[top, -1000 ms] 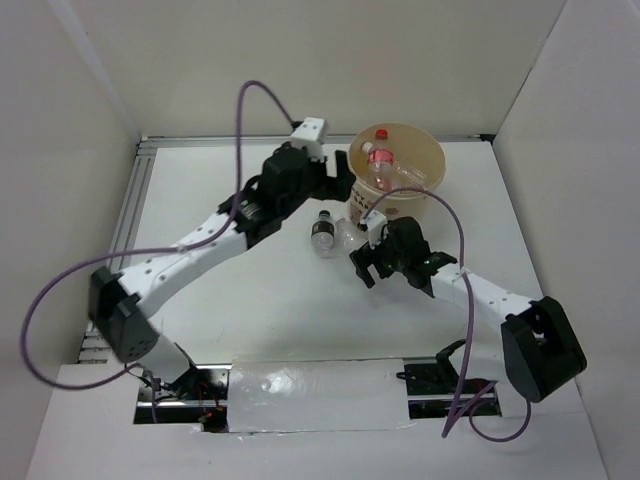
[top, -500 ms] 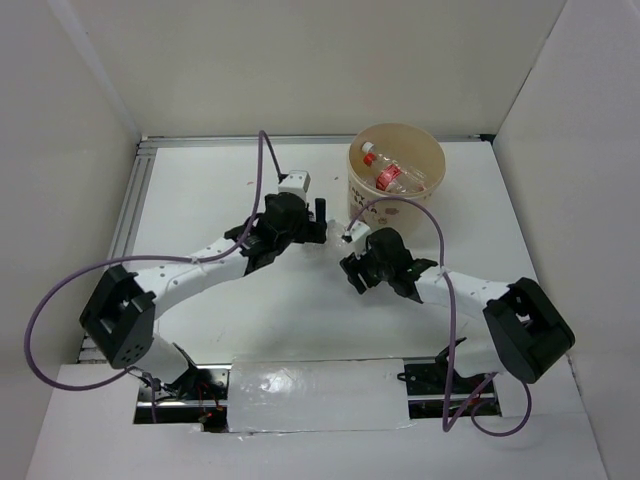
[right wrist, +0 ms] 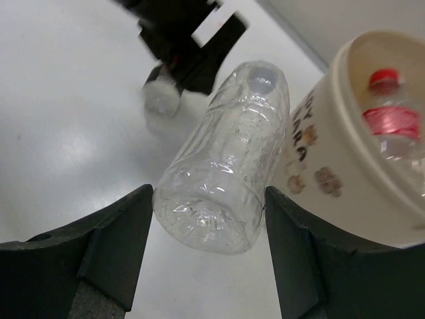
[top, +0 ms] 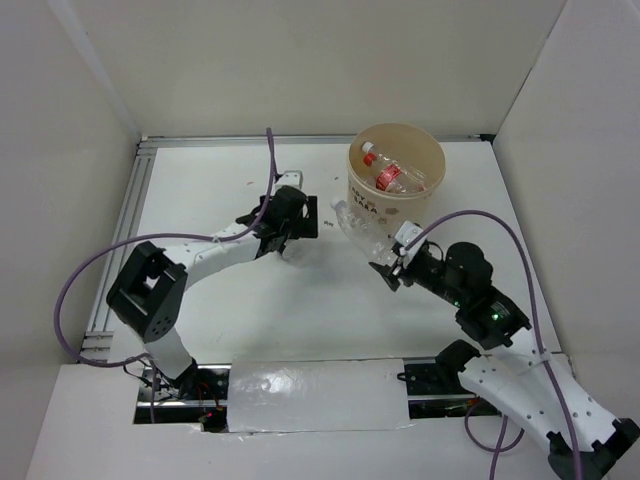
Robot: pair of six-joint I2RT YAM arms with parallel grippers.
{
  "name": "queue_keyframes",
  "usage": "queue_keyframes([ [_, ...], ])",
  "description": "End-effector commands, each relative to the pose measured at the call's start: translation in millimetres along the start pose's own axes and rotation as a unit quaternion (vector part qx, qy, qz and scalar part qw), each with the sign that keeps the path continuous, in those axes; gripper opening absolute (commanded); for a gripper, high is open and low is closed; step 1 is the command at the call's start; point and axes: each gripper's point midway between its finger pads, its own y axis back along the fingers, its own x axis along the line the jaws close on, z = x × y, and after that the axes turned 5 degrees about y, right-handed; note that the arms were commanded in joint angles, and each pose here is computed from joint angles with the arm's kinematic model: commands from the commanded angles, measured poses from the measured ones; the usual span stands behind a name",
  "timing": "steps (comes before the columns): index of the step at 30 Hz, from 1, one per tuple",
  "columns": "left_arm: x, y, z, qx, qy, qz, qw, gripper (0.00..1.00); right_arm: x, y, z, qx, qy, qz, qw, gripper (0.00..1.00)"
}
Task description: Put the plastic bottles in the bin
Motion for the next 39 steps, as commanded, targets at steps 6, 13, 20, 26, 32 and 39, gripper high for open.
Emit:
queue_keyframes([
  [6,64,31,-34,0.021,0.039,0.062,0.997,0.99,-36,11,64,-0.067,0.018,-0.053,0.996,0.00],
  [13,67,70,-36,0.023,0.110,0.079,0.990,0.99,-94,-5,108,-0.114,0.049,-0.153,0.980,0.00],
  [20,82,95,-60,0.061,0.178,0.104,0.977,0.99,-147,-9,85,-0.080,0.043,-0.232,0.968,0.00],
  [26,100,99,-103,0.107,0.203,0.136,0.964,0.99,-195,-8,53,-0.038,0.013,-0.252,0.967,0.01],
  [32,115,109,-135,0.142,0.214,0.171,0.951,0.99,-216,-9,24,-0.008,-0.031,-0.209,0.977,0.94],
  [39,119,107,-145,0.148,0.223,0.175,0.947,0.99,-198,4,42,-0.035,-0.023,-0.160,0.986,1.00],
])
